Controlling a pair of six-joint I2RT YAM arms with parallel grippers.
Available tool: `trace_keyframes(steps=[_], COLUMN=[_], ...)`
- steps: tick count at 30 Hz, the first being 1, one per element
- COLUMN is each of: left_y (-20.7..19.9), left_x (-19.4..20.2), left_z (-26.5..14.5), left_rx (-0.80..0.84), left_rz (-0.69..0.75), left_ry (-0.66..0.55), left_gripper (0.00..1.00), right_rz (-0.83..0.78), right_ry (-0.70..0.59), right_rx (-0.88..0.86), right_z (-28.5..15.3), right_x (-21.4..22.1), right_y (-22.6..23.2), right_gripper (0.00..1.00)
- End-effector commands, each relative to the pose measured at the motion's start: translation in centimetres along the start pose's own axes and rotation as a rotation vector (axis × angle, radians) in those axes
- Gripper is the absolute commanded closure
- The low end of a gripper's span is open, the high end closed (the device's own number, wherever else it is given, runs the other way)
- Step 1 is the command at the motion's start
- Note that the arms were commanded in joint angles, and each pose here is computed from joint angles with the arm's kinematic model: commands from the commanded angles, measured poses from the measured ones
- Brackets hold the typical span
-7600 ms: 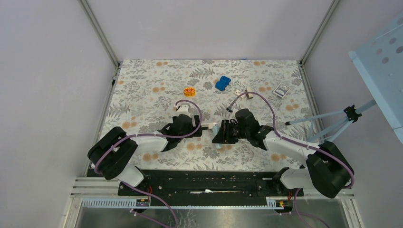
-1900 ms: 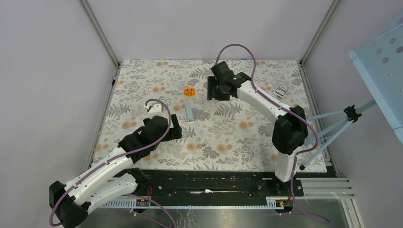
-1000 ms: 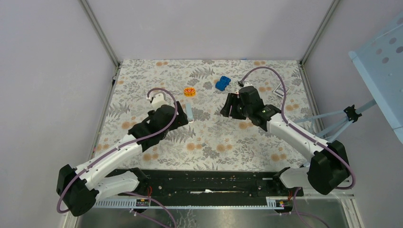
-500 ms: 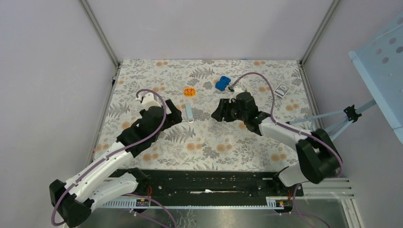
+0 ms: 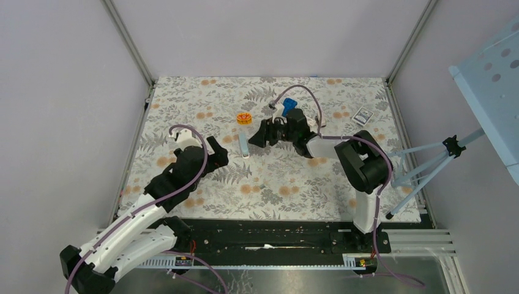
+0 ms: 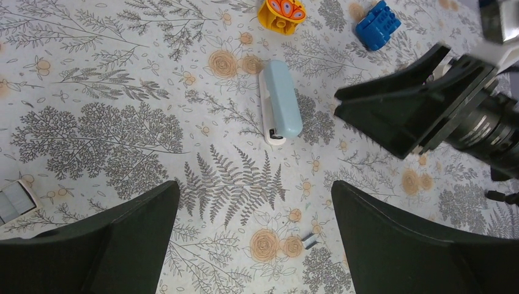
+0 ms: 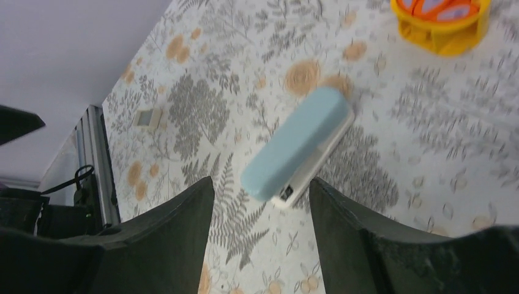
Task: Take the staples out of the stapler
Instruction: Adjust the stapler at the center of the board.
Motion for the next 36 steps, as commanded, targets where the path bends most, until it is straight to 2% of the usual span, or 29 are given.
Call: trace_keyframes(steps=[1, 5, 12, 20, 36], left_y=[0.0, 0.2, 0.7, 1.1, 1.3], left_x=[-0.3, -0.1, 0.0, 0.3, 0.2], left_z=[0.1, 0.4, 0.5, 1.0, 1.6], left_rx=[0.017, 0.005, -0.019, -0.036, -0.052], left_rz=[-0.018, 0.001, 0.007, 0.022, 0.024], left_ry=[-0.024, -0.017, -0.023, -0.011, -0.003], left_gripper=[0.01, 0.01, 0.01, 0.01, 0.01], right_rz=[-0.141, -0.248, -0.420, -0.439, -0.400], right_ry=[-0.091, -0.002, 0.187, 0.291, 0.372], right_rx=[-0.030, -0.021, -0.078, -0.068, -0.100], right_z=[2.3, 4.3, 7.6, 9.8, 12.7], right_x=[-3.2, -2.1, 1.2, 3.3, 3.3], right_y=[0.9, 0.4, 2.4, 1.7, 0.5], right_gripper=[0.34, 0.34, 0.34, 0.34, 0.35])
Point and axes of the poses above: each gripper's point midway between its finger pads, its own z axis out along the fingers, its own y axis along the line the jaws close on, x = y × z, the point moved 10 cm from there along -z, back along the fingers, and after that the axes turned 6 degrees about z, right-handed, at the moved point
